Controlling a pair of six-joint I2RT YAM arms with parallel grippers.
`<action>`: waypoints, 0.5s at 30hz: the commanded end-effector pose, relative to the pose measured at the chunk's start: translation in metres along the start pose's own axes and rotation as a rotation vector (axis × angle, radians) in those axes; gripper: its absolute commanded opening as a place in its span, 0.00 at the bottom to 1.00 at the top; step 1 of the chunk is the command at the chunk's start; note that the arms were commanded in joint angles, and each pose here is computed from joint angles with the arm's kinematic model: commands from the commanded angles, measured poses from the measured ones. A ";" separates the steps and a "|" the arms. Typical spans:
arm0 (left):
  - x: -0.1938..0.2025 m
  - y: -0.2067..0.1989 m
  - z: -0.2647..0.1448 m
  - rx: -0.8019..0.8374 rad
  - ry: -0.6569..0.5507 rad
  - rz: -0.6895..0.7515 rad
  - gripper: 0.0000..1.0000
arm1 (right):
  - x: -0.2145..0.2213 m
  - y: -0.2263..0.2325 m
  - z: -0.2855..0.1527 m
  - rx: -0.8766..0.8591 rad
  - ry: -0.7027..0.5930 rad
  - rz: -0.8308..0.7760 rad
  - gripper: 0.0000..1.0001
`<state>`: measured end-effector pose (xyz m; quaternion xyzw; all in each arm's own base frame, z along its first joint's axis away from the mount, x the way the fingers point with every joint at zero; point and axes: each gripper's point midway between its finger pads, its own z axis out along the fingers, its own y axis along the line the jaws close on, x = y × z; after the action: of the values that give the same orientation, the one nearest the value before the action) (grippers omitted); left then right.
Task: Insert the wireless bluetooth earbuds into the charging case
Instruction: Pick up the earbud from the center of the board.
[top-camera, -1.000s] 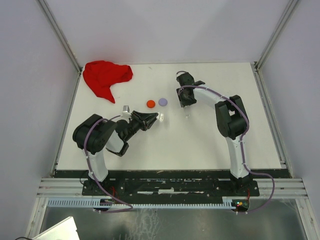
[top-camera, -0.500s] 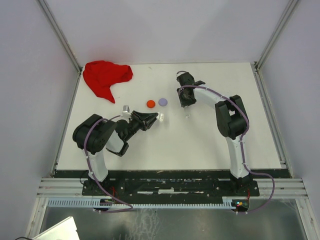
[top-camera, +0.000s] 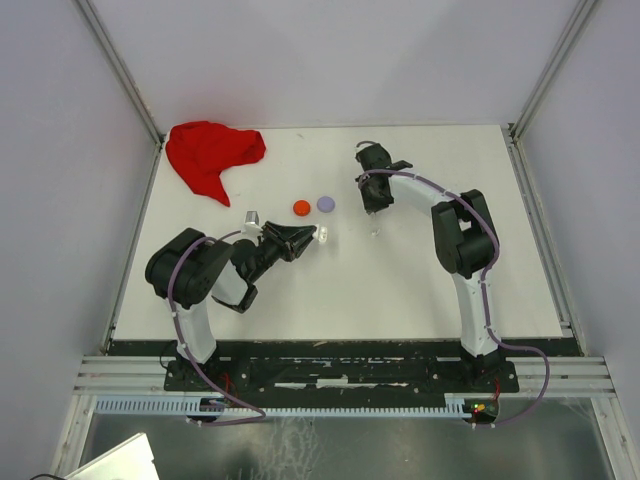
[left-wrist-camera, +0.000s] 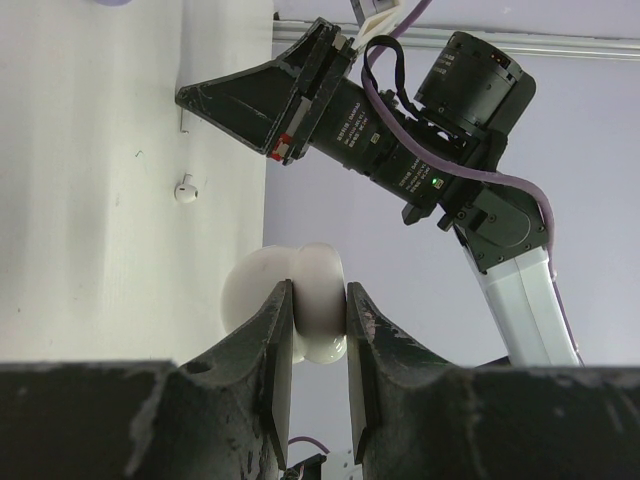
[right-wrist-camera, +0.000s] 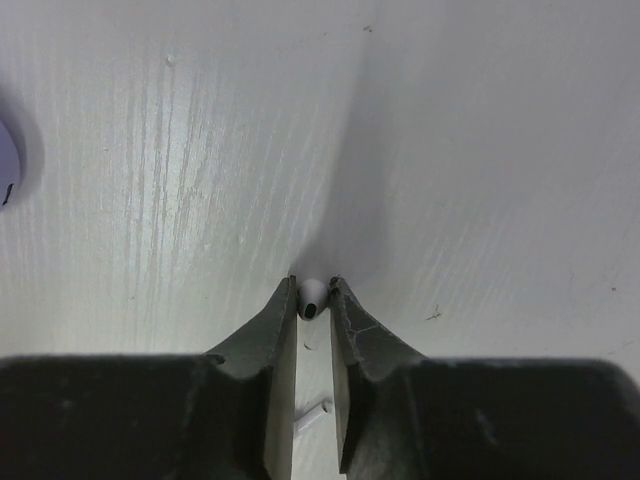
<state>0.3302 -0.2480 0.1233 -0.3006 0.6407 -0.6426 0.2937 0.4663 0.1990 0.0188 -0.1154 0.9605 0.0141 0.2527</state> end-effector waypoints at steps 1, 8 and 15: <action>0.003 -0.048 -0.005 0.199 0.018 0.042 0.03 | 0.013 -0.009 0.009 0.023 0.053 0.008 0.15; 0.003 -0.047 -0.003 0.197 0.022 0.032 0.03 | -0.018 -0.010 -0.024 0.007 -0.114 0.005 0.01; 0.005 -0.051 0.003 0.210 0.049 -0.001 0.03 | -0.054 0.010 -0.105 -0.131 -0.457 -0.028 0.01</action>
<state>0.3304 -0.2498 0.1186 -0.3042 0.6434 -0.6426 0.2837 0.4422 0.1864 0.0403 -0.1225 0.9446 0.0306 0.3029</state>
